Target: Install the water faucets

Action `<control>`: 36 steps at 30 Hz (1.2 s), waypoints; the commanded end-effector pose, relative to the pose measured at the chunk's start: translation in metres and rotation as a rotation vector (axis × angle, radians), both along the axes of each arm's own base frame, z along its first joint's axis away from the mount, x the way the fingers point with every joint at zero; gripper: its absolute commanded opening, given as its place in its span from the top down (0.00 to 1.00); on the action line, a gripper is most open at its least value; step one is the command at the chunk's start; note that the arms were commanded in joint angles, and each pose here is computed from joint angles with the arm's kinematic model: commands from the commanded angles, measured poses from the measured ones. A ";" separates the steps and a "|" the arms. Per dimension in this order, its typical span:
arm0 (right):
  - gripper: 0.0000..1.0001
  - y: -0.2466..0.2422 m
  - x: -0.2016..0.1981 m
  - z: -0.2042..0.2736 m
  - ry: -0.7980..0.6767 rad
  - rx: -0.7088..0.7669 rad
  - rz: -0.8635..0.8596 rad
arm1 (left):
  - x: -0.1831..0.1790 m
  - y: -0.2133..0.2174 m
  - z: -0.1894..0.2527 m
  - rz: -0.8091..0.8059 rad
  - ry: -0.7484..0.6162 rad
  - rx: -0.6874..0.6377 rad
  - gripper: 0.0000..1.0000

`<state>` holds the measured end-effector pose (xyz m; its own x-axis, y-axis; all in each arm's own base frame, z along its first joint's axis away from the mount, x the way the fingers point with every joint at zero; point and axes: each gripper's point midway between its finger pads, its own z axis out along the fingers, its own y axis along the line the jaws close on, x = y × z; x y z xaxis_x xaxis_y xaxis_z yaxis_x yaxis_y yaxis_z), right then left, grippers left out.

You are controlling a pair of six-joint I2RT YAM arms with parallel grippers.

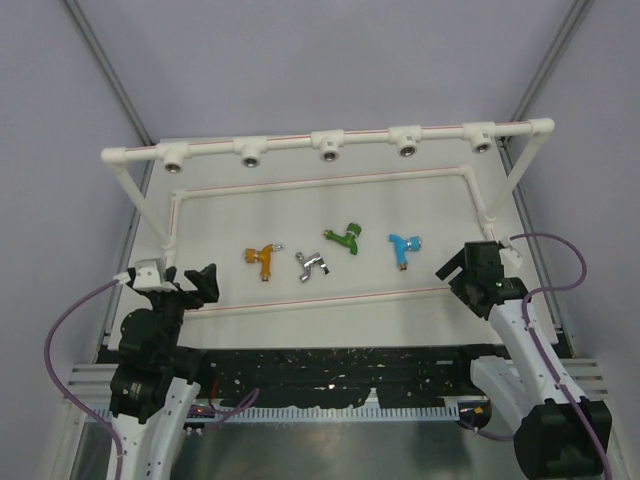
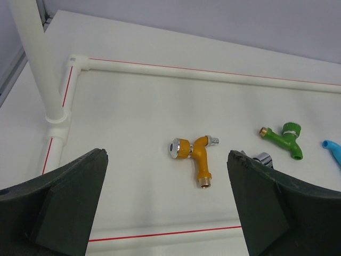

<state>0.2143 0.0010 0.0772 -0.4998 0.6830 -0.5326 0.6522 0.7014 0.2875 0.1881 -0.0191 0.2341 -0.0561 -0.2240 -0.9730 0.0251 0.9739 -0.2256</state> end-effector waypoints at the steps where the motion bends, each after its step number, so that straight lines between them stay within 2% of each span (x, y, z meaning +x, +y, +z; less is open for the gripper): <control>1: 0.05 -0.006 -0.007 -0.014 0.009 0.056 -0.156 | -0.028 0.003 0.033 -0.017 -0.208 -0.039 0.00; 4: 0.04 -0.013 -0.004 -0.021 -0.007 0.051 -0.195 | -0.028 0.002 0.032 -0.027 -0.206 -0.039 0.00; 9: 0.05 -0.013 0.026 -0.019 -0.085 0.013 -0.112 | -0.029 0.002 0.032 -0.028 -0.208 -0.040 0.00; 16: 0.04 -0.020 0.053 -0.022 -0.029 -0.091 -0.002 | -0.028 0.000 0.031 -0.033 -0.199 -0.038 0.00; 29: 0.05 0.020 0.151 -0.006 -0.113 -0.069 0.245 | -0.025 0.000 0.027 -0.033 -0.167 -0.030 0.00; 36: 0.05 0.034 0.176 0.000 -0.157 -0.070 0.358 | -0.021 -0.003 0.023 -0.041 -0.136 -0.024 0.00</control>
